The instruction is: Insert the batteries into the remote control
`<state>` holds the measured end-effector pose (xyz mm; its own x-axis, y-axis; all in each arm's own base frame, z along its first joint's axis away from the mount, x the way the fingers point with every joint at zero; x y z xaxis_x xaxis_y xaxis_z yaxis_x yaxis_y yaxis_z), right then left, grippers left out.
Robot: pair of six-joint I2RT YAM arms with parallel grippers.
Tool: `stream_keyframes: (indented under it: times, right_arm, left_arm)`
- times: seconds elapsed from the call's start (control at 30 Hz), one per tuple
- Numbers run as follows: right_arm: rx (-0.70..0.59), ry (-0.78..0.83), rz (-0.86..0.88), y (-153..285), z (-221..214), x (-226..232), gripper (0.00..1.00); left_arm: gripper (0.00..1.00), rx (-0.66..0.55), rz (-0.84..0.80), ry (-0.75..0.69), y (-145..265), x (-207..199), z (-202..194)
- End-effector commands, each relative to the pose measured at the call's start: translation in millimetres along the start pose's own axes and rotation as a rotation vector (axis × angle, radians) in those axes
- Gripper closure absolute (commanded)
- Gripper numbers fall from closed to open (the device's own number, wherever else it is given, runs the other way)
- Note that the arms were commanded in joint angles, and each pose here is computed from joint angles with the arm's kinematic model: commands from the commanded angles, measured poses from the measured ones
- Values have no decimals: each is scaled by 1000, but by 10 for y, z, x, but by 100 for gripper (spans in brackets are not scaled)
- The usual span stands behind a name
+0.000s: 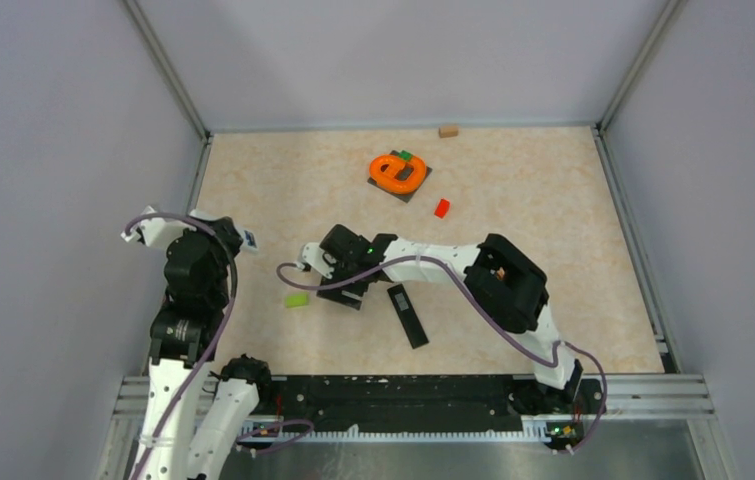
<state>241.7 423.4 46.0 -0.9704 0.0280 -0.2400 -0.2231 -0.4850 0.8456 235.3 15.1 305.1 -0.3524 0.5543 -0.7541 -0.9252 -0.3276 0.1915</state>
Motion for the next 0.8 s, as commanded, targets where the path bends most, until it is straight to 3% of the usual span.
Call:
stream_keyframes:
  times: [0.0, 0.03, 0.27, 0.33, 0.43, 0.53, 0.6, 0.77]
  right_arm:
    - [-6, 0, 34, 61, 17, -106, 18]
    - [1, -2, 43, 66, -4, -100, 12]
    - [41, -5, 98, -40, -92, -24, 12]
    - [46, -14, 127, -79, -92, -4, 18]
    - [79, -38, 172, -173, -134, 18, 35]
    - [134, -54, 198, -196, -157, 16, 41]
    - [148, -60, 197, -185, -179, 17, 39]
    - [159, -68, 143, -94, -218, -59, 24]
  left_arm:
    - [100, -18, -36, 5, 2, -111, 74]
    - [100, -18, -36, 6, 1, -111, 74]
    - [100, -11, -42, 10, -18, -131, 57]
    - [100, -11, -41, 9, -21, -133, 57]
    - [100, -10, -39, 6, -26, -126, 50]
    - [100, -4, -38, 9, -32, -120, 34]
    - [100, 0, -38, 10, -40, -119, 21]
    - [100, 0, -38, 11, -40, -117, 18]
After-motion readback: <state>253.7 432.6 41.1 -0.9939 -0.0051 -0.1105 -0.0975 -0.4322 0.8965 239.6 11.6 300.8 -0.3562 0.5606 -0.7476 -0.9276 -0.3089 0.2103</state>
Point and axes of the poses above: each gripper's point midway between its finger pads, its own y axis back along the fingers, its own x axis along the line the jaws close on, z = x × y, the point moved 2 cm from there along y, back along the fingers, and after that the axes turned 12 degrees about y, right-handed, at the moved point
